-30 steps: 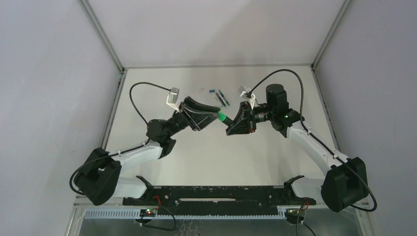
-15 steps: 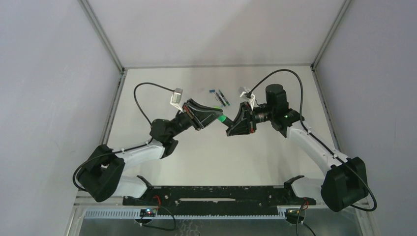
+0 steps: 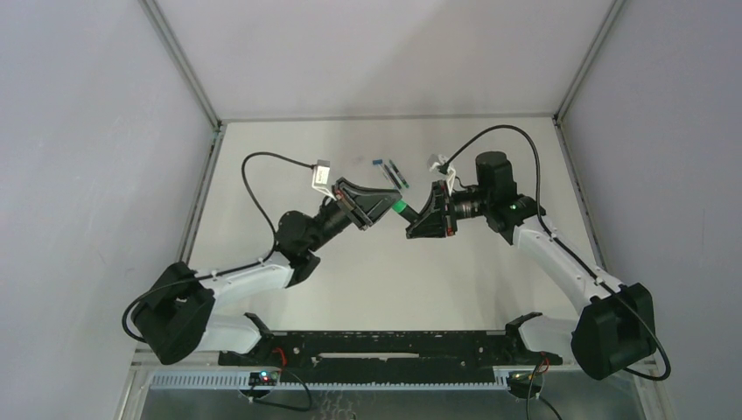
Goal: Insert the pens into the pen caps
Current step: Press the pen cap onto the pen.
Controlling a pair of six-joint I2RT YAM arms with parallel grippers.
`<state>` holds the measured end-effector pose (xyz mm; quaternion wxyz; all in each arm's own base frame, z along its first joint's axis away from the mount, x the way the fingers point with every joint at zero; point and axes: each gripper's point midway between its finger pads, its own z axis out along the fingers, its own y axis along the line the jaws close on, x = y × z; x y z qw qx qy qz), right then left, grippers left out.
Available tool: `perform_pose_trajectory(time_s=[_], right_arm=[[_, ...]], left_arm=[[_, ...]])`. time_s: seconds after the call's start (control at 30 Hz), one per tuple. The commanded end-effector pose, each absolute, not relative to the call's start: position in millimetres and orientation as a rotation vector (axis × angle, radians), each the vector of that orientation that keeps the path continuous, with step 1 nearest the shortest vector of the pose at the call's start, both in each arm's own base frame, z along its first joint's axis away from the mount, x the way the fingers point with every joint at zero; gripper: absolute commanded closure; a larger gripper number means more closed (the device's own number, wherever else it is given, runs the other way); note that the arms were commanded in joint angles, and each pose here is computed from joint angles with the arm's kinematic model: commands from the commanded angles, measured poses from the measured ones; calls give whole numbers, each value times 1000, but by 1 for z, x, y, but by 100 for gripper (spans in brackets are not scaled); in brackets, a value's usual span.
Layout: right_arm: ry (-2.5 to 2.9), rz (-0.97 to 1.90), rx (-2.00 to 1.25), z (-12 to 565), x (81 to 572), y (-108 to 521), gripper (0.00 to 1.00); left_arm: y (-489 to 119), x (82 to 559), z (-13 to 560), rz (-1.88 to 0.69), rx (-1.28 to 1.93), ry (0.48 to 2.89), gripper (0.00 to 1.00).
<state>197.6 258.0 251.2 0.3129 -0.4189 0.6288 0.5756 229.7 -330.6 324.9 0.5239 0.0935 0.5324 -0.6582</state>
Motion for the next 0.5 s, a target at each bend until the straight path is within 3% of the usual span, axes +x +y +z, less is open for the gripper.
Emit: perform_pose_trajectory(time_s=[0.0, 0.27, 0.47], right_arm=[[1638, 1250, -1033, 268, 237, 256, 100], [1689, 1147, -938, 265, 255, 251, 100], [1650, 1270, -966, 271, 242, 256, 100]], left_arm=[[-365, 194, 284, -1657, 372, 1515, 100], [-385, 172, 268, -1734, 200, 1605, 100], [-393, 143, 267, -1857, 301, 1569, 100]])
